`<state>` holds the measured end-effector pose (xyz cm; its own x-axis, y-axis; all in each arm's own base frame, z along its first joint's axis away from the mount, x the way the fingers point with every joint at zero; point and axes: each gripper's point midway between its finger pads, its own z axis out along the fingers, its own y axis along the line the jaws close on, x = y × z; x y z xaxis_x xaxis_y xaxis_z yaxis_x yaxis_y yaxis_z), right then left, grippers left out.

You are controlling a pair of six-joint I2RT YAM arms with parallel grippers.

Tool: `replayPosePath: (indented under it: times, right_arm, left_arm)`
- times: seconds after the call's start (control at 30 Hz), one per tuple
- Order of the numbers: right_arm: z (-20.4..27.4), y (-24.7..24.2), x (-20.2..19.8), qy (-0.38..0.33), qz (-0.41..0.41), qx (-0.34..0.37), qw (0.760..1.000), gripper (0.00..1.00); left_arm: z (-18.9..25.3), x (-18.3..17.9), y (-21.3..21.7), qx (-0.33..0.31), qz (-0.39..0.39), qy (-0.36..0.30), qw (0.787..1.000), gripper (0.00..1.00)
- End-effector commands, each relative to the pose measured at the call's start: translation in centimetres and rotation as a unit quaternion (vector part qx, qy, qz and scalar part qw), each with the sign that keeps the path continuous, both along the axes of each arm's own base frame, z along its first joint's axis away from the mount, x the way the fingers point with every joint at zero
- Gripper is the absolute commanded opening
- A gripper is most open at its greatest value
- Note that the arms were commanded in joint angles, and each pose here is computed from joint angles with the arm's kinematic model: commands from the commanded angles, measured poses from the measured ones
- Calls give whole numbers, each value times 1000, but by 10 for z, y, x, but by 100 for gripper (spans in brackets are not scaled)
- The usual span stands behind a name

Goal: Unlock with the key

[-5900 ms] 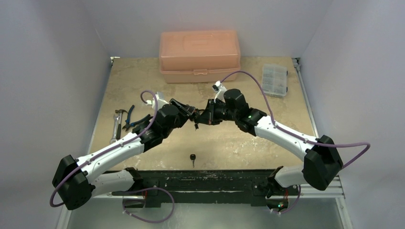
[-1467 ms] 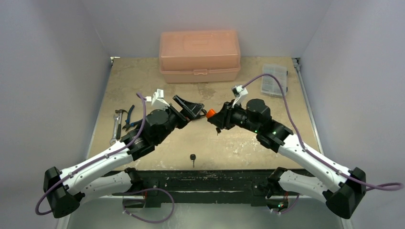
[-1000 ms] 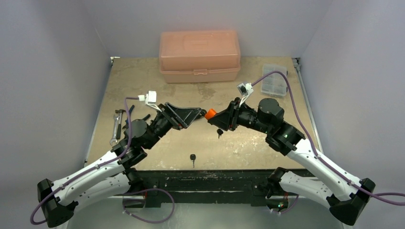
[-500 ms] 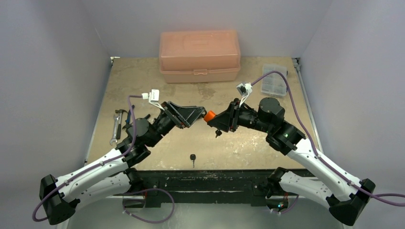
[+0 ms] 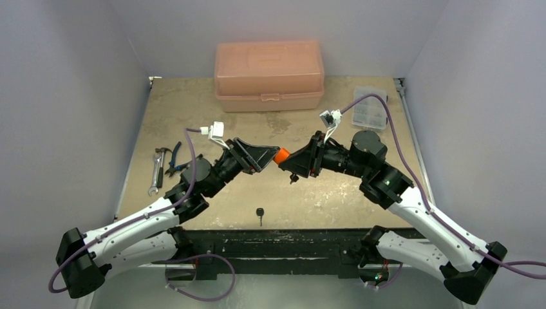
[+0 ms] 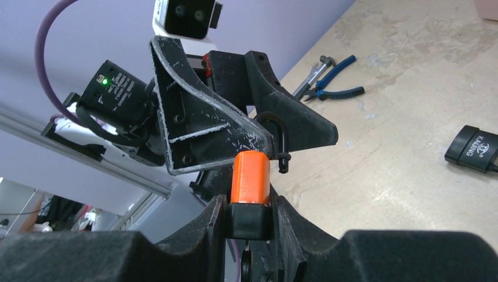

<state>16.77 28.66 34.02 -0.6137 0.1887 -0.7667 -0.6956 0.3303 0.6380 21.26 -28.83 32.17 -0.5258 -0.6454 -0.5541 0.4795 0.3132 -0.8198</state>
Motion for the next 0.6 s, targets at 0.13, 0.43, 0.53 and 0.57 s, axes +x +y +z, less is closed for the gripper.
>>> replayPosePath:
  times: [0.13, 0.43, 0.53, 0.57]
  right_arm:
    - [47, 4, -2, -55, 10, 58, 997, 0]
    - [19, -1, 29, -79, -52, -5, 996, 0]
    - [13, 1, 38, -94, -59, -26, 994, 0]
    - [11, 1, 40, -100, -60, -33, 993, 0]
  left_arm:
    - [11, -8, -13, -25, -38, -15, 999, 53]
    - [-24, 5, -11, 32, -4, 89, 996, 44]
    - [-29, 5, -10, 36, -2, 113, 993, 44]
    - [-32, 5, -10, 41, 1, 123, 992, 44]
